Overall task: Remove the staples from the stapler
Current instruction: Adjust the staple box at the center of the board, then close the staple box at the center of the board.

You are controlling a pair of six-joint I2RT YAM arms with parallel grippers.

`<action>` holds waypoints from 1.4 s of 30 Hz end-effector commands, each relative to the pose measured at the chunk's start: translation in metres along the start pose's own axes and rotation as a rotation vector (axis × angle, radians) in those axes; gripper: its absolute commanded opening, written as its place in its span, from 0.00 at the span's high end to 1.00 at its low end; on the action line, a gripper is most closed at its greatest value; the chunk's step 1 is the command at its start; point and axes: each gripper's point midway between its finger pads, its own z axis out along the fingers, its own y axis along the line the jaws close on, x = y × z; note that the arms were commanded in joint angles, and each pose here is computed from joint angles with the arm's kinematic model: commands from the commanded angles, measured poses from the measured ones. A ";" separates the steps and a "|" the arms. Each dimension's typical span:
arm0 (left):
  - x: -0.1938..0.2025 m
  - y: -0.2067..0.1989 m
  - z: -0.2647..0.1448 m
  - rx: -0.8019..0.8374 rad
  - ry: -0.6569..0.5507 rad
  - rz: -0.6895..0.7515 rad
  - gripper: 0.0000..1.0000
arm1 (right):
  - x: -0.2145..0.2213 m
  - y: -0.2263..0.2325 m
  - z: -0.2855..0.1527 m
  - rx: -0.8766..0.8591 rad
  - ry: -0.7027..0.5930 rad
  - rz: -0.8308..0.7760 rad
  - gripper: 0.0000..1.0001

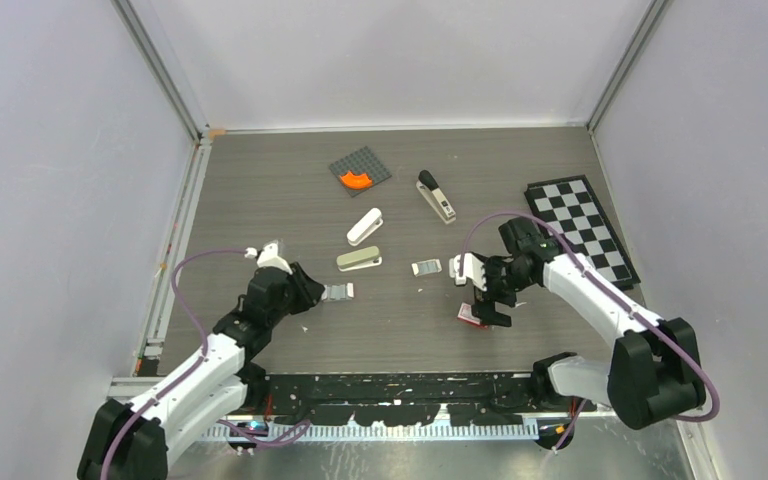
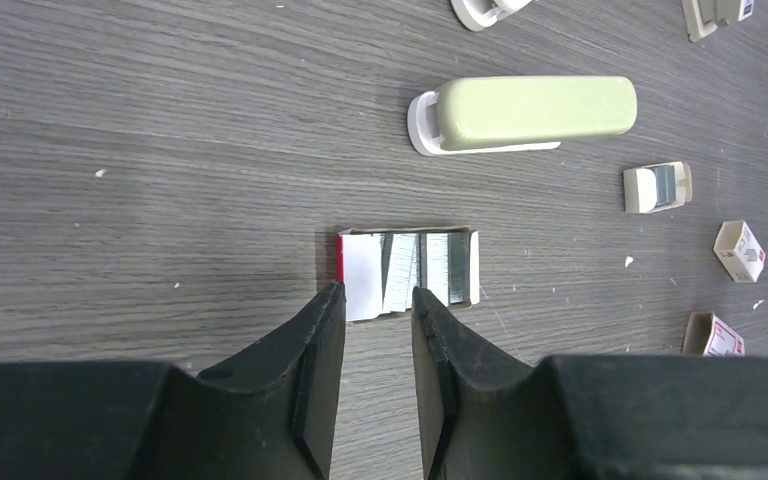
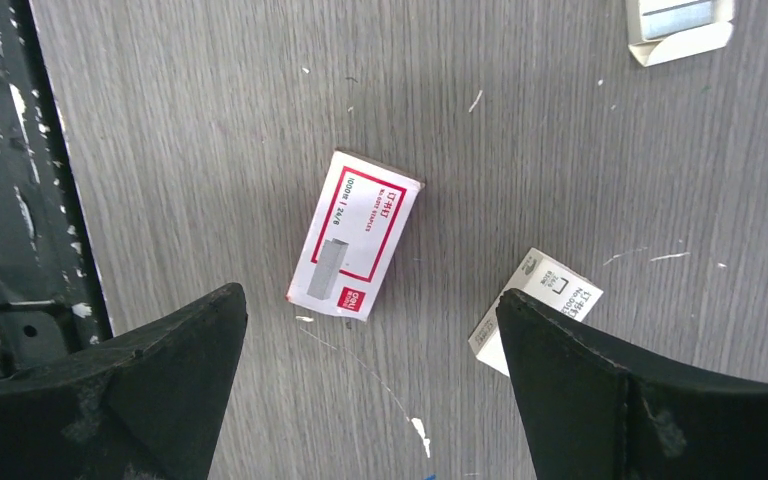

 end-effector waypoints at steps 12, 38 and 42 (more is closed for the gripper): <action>-0.012 0.000 0.009 -0.001 -0.040 -0.015 0.65 | 0.017 0.004 0.035 -0.075 0.151 -0.033 0.10; 0.001 -0.001 0.027 0.053 0.023 -0.051 0.62 | 0.013 0.005 0.054 -0.085 0.252 -0.105 0.49; 0.003 -0.003 0.030 0.067 0.035 -0.050 0.62 | 0.010 0.008 0.057 -0.097 0.251 -0.127 0.49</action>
